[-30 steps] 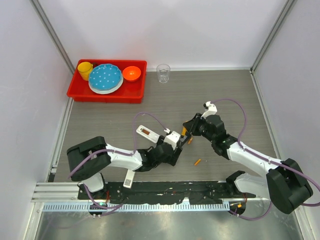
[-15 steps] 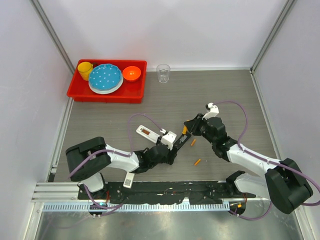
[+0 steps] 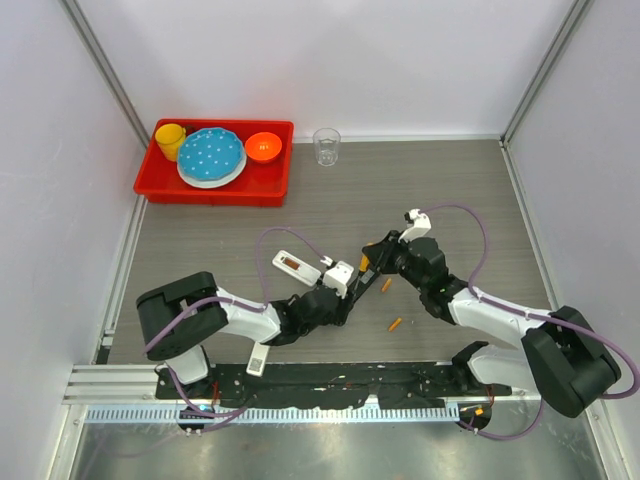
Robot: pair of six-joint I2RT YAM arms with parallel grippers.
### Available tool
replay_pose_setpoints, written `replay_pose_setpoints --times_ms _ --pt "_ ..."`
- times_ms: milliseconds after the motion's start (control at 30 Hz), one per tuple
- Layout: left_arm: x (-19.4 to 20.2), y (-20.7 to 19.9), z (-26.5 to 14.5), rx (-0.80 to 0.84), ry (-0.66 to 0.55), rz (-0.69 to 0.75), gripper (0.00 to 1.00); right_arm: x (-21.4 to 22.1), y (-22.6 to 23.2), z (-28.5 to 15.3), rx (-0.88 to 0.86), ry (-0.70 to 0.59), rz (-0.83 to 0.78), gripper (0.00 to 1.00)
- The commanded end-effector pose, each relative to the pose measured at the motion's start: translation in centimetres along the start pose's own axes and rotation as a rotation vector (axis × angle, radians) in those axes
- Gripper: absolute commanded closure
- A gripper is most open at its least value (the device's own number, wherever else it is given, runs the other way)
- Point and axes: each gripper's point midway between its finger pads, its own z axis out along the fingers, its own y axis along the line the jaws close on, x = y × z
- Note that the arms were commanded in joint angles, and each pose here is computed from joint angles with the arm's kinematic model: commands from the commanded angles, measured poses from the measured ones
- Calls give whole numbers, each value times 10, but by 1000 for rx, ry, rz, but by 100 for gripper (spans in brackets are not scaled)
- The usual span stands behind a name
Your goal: Unload the batteries from the remote control
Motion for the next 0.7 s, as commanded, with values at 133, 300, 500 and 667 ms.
replay_pose_setpoints --times_ms 133,300,500,667 --pt "68 22 -29 -47 225 39 45 -17 16 2 -45 -69 -20 99" --pt "74 16 -33 -78 237 81 33 -16 17 -2 -51 -70 -27 99" --pt "80 13 -32 -92 246 97 30 -12 15 -6 -46 -66 -26 99" --pt "84 23 -36 -164 267 151 39 -11 15 -10 -51 -65 -27 99"
